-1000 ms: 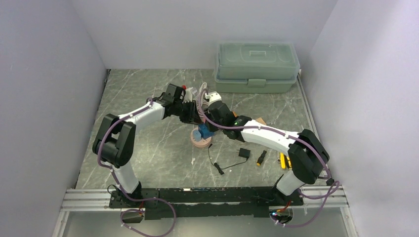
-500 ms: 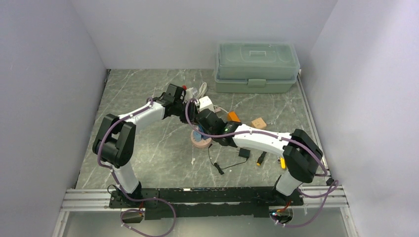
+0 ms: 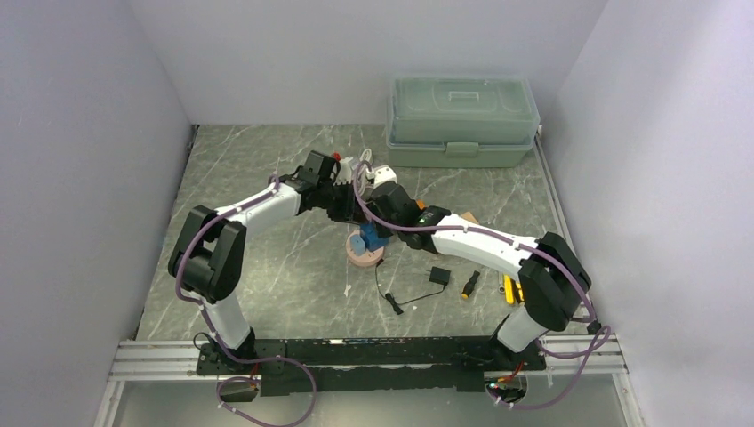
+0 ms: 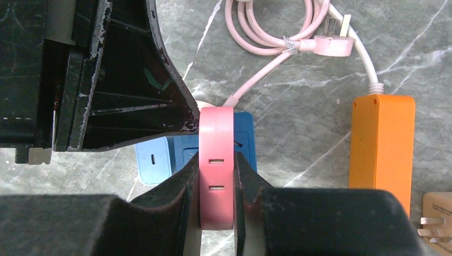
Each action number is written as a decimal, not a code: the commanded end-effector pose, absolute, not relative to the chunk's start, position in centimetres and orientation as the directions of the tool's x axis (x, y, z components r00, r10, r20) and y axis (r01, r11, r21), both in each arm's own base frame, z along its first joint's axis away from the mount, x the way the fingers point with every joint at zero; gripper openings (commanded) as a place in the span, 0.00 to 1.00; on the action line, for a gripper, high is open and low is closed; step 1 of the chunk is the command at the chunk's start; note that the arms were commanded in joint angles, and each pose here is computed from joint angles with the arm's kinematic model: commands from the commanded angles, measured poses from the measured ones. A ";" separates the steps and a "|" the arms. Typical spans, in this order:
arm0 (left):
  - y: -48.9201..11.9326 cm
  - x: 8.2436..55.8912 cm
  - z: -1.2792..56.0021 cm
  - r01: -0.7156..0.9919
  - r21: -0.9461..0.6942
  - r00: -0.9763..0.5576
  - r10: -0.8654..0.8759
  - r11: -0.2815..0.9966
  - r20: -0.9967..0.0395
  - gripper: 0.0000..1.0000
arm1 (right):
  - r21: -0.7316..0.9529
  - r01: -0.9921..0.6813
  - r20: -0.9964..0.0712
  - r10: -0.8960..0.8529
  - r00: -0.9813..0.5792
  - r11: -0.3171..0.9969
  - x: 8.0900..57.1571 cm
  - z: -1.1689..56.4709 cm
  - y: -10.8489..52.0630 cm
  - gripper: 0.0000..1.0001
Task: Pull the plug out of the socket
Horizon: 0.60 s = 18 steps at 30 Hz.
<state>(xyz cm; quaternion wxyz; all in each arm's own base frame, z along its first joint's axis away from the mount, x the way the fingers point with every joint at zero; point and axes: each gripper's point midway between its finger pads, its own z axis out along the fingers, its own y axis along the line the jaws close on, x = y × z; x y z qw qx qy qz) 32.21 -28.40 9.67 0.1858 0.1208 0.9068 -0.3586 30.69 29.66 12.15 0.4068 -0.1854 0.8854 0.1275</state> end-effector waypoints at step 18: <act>-24.3 27.0 1.6 0.265 -0.415 -0.961 0.203 0.870 -0.189 0.19 | -0.007 -0.375 -0.821 -0.219 -0.527 0.927 31.1 14.9 30.2 0.00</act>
